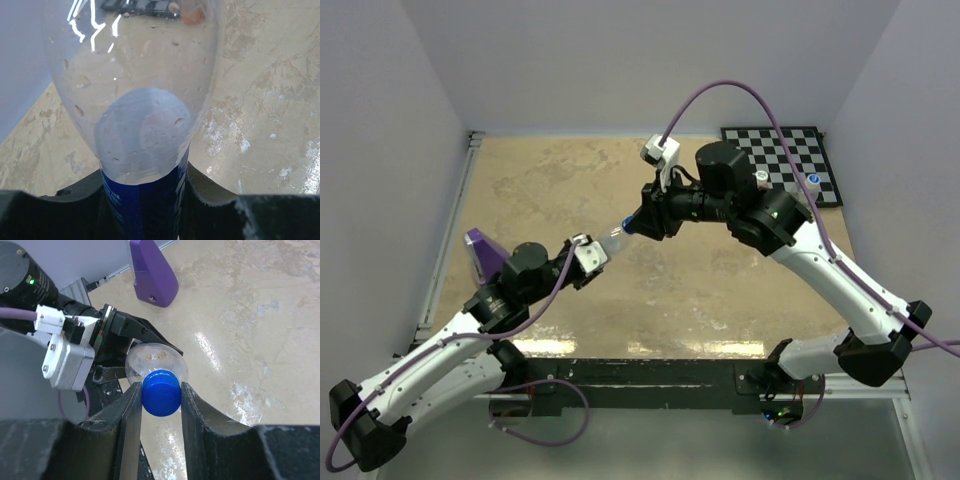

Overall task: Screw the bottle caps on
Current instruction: Screw the bottle cap onto the plastic bottle.

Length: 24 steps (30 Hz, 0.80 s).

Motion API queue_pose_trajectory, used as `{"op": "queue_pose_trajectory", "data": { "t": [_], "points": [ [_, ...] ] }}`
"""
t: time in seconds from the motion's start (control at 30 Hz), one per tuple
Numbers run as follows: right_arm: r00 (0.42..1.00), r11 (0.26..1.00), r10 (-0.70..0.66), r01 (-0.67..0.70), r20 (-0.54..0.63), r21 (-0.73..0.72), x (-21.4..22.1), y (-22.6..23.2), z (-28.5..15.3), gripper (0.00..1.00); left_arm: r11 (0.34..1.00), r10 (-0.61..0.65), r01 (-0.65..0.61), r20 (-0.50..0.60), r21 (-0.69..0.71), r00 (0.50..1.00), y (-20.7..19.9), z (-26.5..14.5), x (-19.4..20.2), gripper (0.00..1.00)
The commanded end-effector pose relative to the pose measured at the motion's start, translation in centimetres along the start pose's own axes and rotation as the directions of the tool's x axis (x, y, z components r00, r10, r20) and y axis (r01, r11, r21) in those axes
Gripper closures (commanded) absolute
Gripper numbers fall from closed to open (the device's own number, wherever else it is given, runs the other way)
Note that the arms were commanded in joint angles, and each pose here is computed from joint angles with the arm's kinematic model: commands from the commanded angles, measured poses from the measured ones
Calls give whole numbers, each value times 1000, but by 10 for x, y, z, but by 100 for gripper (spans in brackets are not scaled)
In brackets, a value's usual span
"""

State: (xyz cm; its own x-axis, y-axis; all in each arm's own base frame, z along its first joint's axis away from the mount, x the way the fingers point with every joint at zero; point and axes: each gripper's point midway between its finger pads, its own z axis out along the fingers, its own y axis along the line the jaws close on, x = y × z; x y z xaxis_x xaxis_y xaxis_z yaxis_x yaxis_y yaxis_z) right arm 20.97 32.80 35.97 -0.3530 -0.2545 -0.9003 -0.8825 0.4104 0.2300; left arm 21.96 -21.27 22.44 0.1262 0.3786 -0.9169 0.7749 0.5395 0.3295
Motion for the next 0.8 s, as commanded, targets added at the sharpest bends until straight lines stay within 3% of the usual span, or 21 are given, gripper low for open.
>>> {"op": "queue_pose_trajectory", "data": {
  "t": [0.0, 0.33, 0.77],
  "points": [
    [985, 989, 130, -122, -114, 81, 27, -11, 13, 100, 997, 62, -48, 324, -52, 944, 16, -4, -95, 59],
    [946, 941, 296, -266, -129, 208, 35, -25, 20, 100, 994, 57, -19, 367, -104, 929, 18, 7, -107, 60],
    [962, 973, 191, -158, -197, 169, 26, -18, 5, 100, 981, 194, -189, 363, -50, 911, -2, 13, -98, 60]
  ]
}}
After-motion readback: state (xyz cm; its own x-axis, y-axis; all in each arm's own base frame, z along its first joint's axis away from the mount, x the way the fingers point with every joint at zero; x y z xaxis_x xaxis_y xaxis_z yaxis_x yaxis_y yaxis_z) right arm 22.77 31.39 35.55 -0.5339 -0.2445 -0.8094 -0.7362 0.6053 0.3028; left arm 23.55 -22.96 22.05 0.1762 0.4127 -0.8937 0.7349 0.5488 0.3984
